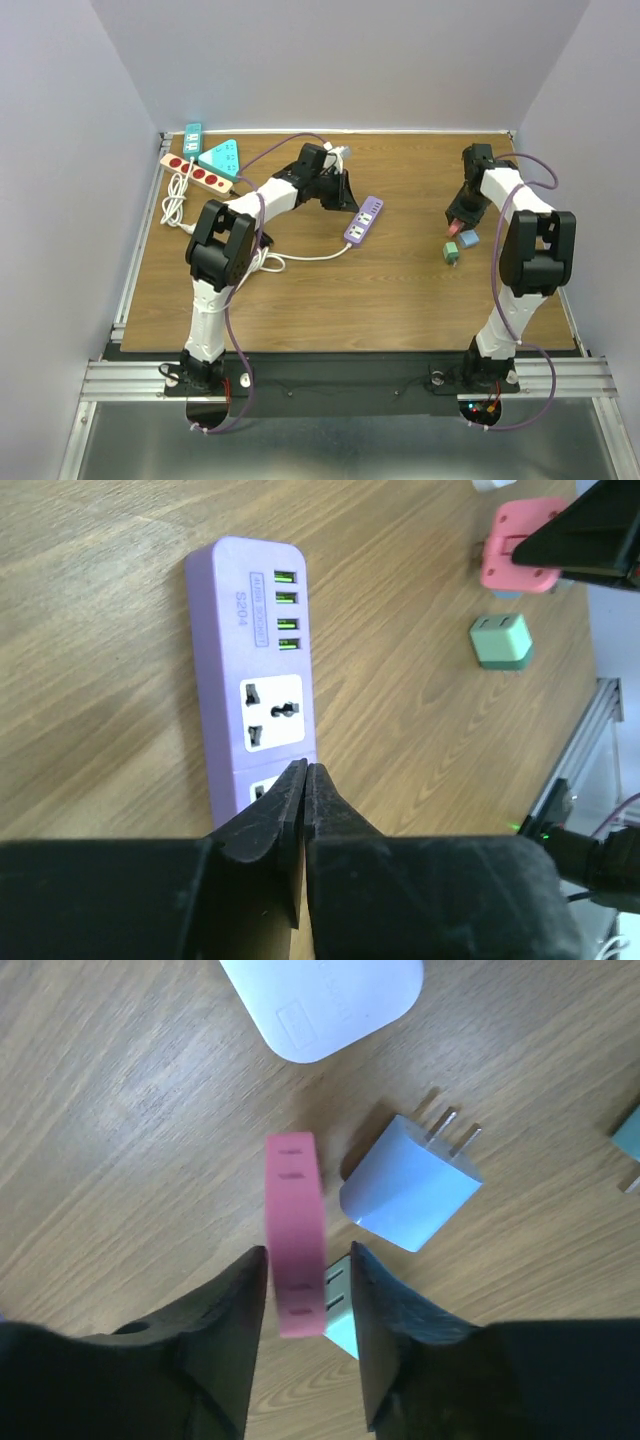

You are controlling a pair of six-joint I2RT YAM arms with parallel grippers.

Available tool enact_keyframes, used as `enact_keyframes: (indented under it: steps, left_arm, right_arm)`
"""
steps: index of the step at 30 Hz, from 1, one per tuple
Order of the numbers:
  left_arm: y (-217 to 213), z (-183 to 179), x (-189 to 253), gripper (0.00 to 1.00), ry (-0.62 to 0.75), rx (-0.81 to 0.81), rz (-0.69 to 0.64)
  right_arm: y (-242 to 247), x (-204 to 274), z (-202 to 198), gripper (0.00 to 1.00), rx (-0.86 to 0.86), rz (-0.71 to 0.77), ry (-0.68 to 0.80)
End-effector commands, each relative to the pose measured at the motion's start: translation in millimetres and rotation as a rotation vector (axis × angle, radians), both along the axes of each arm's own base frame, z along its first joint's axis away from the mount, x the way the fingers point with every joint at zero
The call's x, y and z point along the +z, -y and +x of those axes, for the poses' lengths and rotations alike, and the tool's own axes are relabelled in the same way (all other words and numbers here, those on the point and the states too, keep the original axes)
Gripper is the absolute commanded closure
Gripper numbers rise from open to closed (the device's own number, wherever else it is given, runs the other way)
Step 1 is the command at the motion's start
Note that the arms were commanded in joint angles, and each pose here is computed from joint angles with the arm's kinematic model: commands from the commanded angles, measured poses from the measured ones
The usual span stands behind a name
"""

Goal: Pull the plug off the socket

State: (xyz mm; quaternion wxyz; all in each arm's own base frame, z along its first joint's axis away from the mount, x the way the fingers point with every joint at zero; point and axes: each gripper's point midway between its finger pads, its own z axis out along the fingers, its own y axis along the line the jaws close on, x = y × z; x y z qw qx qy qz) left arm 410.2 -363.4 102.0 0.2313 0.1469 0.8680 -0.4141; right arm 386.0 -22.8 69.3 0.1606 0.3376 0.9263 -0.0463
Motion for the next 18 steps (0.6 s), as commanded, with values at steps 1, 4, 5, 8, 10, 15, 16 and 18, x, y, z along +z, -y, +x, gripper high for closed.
enact_keyframes:
  steps: [1,4,5,8,10,15,16,18]
  left_arm:
    - [3,-5,67,0.81,0.100,-0.013,-0.045]
    - [13,-13,76,0.71,0.104,-0.039,-0.063]
    - [16,-15,78,0.69,0.093,-0.044,-0.074]
    - [26,-23,79,0.61,0.082,-0.060,-0.081]
    - [40,-34,78,0.55,0.073,-0.091,-0.091]
    - [55,-35,56,0.84,0.025,-0.049,-0.026]
    - [53,-29,45,1.00,0.030,0.000,0.032]
    - [49,-24,30,1.00,0.017,0.034,0.124]
  right_arm:
    - [15,35,15,0.54,-0.004,-0.068,0.075]
    - [18,48,23,0.34,0.000,-0.086,0.108]
    - [18,49,23,0.28,0.005,-0.088,0.104]
    - [17,65,27,0.18,-0.003,-0.077,0.136]
    - [14,81,32,0.14,-0.004,-0.061,0.184]
    - [2,118,39,0.11,0.037,-0.009,0.286]
    - [1,122,39,0.11,0.040,-0.002,0.297]
    - [-5,125,36,0.09,0.055,0.027,0.305]
